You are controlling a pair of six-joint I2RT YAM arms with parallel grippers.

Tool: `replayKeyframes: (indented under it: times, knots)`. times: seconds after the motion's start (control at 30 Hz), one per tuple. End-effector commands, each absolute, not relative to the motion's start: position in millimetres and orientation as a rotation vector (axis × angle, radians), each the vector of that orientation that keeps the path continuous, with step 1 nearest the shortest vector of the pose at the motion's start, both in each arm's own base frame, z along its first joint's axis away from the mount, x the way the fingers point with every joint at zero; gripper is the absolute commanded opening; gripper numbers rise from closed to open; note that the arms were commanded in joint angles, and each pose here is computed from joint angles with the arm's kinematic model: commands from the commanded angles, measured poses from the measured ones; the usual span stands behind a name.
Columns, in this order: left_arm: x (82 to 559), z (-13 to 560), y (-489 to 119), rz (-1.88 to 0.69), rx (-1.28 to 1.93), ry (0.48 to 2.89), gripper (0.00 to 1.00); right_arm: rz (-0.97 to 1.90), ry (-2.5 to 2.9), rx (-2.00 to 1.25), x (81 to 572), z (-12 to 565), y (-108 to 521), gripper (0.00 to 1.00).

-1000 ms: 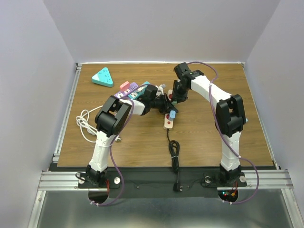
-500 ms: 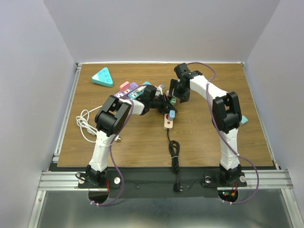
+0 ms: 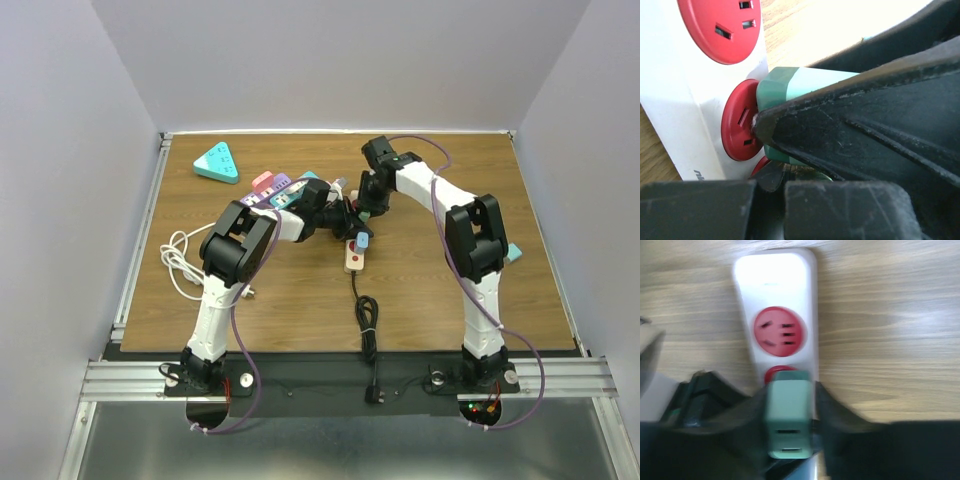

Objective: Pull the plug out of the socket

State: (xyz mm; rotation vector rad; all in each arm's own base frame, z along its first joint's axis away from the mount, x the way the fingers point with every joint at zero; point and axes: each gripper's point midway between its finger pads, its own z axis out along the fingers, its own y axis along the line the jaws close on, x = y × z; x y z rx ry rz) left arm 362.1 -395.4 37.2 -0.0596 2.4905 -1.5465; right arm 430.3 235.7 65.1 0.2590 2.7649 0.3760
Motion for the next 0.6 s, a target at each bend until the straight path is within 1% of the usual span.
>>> replayKeyframes:
  times: [0.0, 0.07, 0.17, 0.33, 0.57]
  knots:
    - [308, -95, -332, -1.098, -0.073, 2.879, 0.0, 0.449, 2.75, 0.218, 420, 81, 260, 0.23]
    - [308, -96, -332, -1.099, -0.073, 2.881, 0.0, 0.476, 2.731, 0.214, 420, 93, 265, 0.0]
    - [307, -96, -332, -1.098, -0.071, 2.882, 0.0, 0.512, 2.675, 0.198, 422, 120, 268, 0.0]
    - [307, -97, -331, -1.092, -0.069, 2.88, 0.0, 0.576, 2.562, 0.189, 419, 191, 264, 0.0]
    - [307, -97, -330, -1.081, -0.068, 2.879, 0.0, 0.621, 2.533, 0.174, 410, 228, 264, 0.0]
